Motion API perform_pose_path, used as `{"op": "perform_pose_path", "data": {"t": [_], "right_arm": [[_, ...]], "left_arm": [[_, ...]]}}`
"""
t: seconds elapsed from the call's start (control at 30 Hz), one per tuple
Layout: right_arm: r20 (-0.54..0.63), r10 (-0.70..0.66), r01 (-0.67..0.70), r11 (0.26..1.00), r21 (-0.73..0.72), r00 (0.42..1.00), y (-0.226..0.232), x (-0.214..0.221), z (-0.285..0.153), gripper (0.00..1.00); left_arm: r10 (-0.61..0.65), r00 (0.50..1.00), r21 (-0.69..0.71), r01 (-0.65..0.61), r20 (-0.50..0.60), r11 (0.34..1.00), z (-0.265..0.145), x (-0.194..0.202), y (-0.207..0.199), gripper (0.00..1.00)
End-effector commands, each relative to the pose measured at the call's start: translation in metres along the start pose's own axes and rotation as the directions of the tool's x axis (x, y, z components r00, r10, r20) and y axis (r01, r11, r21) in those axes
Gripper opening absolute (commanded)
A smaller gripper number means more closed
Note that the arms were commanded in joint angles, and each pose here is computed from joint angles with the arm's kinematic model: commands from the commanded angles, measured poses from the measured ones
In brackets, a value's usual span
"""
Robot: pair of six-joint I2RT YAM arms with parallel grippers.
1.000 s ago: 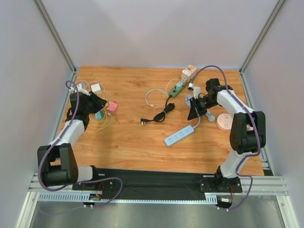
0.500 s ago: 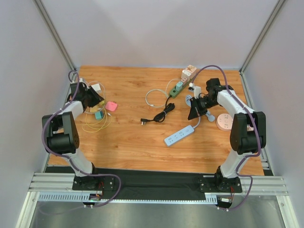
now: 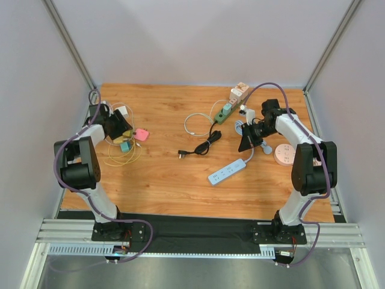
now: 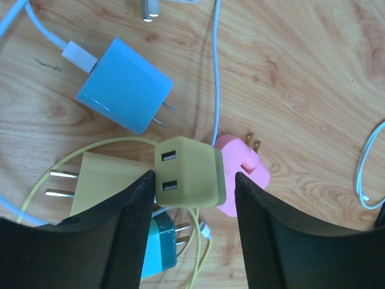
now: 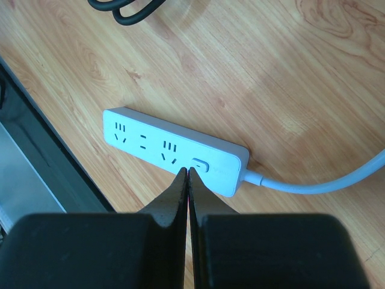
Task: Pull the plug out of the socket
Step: Place the plug at the center of the board, then move the socket to the corner of the board.
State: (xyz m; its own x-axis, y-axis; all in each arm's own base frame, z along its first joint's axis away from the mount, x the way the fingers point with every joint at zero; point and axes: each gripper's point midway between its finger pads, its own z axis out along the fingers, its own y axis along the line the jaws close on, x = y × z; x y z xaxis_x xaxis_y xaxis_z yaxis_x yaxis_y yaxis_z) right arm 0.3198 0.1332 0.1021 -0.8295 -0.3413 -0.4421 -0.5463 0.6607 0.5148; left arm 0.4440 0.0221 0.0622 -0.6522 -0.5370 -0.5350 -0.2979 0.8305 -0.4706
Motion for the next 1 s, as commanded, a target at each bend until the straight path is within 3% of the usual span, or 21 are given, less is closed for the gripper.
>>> {"op": "perform_pose_path", "data": {"t": [0.0,0.07,0.2,0.33,0.47,0.6,0.73,0.87,0.93,0.97], "right_arm": [[0.046,-0.06,0.059,0.998,0.022,0.997,0.001,-0.009,-0.008,0.0],[0.048,-0.064,0.063,0.998,0.024,0.997,0.001,-0.009,-0.009,0.0],[0.062,-0.09,0.089,0.996,0.018,0.994,0.004,-0.011,-0.011,0.0],[0.066,-0.143,0.146,0.989,-0.035,0.988,0.014,-0.008,-0.013,0.01],[0.083,-0.224,0.23,0.971,-0.072,0.971,0.022,-0.006,-0.015,0.03],[0.123,-0.316,0.326,0.943,-0.073,0.941,0.029,-0.007,-0.019,0.06],[0.14,-0.436,0.448,0.892,-0.068,0.889,0.031,-0.004,-0.021,0.08],[0.119,-0.606,0.615,0.786,-0.068,0.787,0.035,-0.003,-0.024,0.16],[0.09,-0.636,0.643,0.757,-0.118,0.766,0.041,0.009,-0.024,0.22],[0.105,-0.751,0.757,0.638,-0.14,0.652,0.044,0.009,-0.025,0.28]], "left_arm": [[0.047,0.997,0.014,-0.048,0.066,0.999,-0.016,-0.026,-0.008,0.66],[0.064,0.994,0.015,-0.065,0.085,0.998,-0.022,-0.03,-0.009,0.75],[0.123,0.979,0.042,-0.131,0.164,0.99,-0.053,-0.047,-0.027,0.77],[0.154,0.959,0.082,-0.178,0.239,0.981,-0.085,-0.048,-0.042,1.0],[0.166,0.932,0.137,-0.22,0.323,0.966,-0.125,-0.039,-0.058,1.0],[0.159,0.935,0.226,-0.238,0.319,0.945,-0.147,-0.012,-0.071,1.0],[0.176,0.958,0.29,-0.239,0.227,0.927,-0.162,0.019,-0.078,1.0],[0.219,0.952,0.336,-0.281,0.212,0.899,-0.173,0.04,-0.087,1.0],[0.248,0.946,0.334,-0.307,0.21,0.891,-0.178,0.045,-0.088,1.0],[0.264,0.942,0.338,-0.322,0.207,0.884,-0.18,0.049,-0.091,1.0]]}}
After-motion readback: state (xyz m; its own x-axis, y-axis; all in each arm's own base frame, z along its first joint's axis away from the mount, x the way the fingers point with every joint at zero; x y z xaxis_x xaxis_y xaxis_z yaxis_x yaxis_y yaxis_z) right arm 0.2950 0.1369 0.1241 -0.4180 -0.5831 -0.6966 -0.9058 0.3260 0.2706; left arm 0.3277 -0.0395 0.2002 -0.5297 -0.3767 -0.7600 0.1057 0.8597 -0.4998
